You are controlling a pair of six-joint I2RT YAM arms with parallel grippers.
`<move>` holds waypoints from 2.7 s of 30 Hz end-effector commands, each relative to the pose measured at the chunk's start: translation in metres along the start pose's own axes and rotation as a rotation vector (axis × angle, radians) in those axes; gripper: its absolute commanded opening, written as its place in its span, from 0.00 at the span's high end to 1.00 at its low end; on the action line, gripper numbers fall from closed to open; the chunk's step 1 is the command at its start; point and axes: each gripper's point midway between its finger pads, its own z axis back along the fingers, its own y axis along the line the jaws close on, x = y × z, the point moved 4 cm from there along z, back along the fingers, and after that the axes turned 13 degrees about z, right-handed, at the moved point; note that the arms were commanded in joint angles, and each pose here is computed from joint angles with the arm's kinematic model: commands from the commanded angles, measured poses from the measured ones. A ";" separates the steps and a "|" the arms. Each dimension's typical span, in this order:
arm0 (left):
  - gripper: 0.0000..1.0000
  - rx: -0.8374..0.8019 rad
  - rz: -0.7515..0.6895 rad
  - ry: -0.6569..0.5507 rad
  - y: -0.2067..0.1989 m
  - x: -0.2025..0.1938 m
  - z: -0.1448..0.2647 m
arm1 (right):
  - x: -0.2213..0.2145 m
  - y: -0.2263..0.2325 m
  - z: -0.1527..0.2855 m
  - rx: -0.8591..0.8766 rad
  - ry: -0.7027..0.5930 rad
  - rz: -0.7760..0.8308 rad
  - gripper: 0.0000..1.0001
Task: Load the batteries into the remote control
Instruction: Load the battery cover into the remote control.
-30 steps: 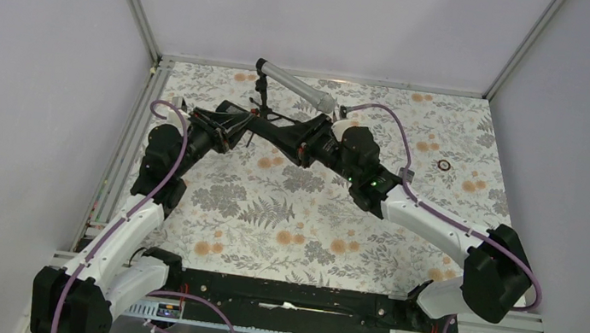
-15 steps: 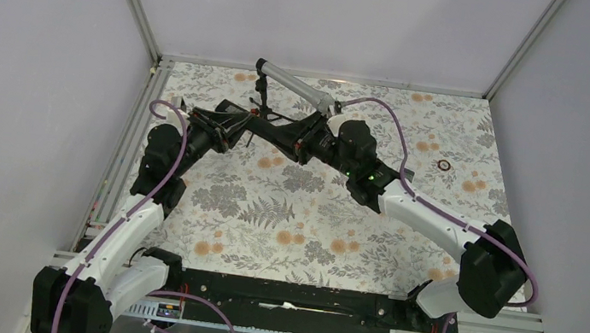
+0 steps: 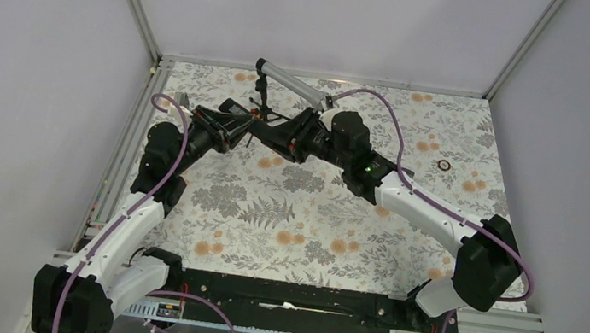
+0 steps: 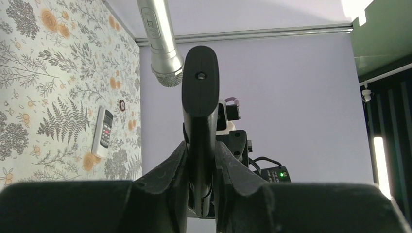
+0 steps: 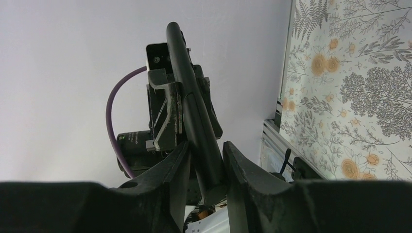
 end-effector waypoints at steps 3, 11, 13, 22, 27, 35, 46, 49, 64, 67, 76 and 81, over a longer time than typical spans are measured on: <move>0.86 -0.173 -0.136 0.128 -0.054 -0.027 0.008 | -0.007 -0.012 -0.002 -0.070 0.047 0.047 0.67; 0.86 -0.184 -0.134 0.155 -0.059 -0.029 0.005 | -0.010 -0.016 0.002 -0.072 0.049 0.034 0.70; 0.86 -0.193 -0.123 0.165 -0.059 -0.030 0.006 | -0.009 -0.014 -0.002 -0.056 0.050 0.031 0.70; 0.88 -0.234 -0.059 0.208 -0.066 -0.039 0.014 | -0.006 -0.016 -0.020 0.001 0.047 0.029 0.71; 0.90 -0.244 -0.018 0.245 -0.066 -0.045 0.014 | -0.004 -0.017 -0.029 0.015 0.035 0.037 0.71; 0.92 -0.213 0.009 0.279 -0.060 -0.052 0.015 | -0.001 -0.017 -0.035 0.026 0.024 0.029 0.71; 0.94 -0.157 -0.024 0.233 -0.049 -0.042 0.013 | 0.003 -0.016 -0.025 0.045 -0.007 0.103 0.64; 0.94 -0.140 -0.029 0.218 -0.045 -0.035 0.008 | 0.008 -0.009 -0.008 0.083 -0.042 0.178 0.47; 0.90 -0.110 -0.232 0.392 -0.034 -0.039 0.002 | 0.006 0.025 0.058 0.426 0.019 0.507 0.12; 0.89 -0.088 -0.384 0.592 -0.029 -0.060 0.008 | -0.010 0.009 0.066 0.455 0.158 0.639 0.15; 0.87 -0.070 -0.547 0.726 -0.017 -0.074 0.020 | -0.024 -0.006 0.077 0.477 0.262 0.831 0.29; 0.87 -0.090 -0.564 0.767 -0.017 -0.079 0.021 | -0.028 -0.010 0.073 0.506 0.278 0.752 0.43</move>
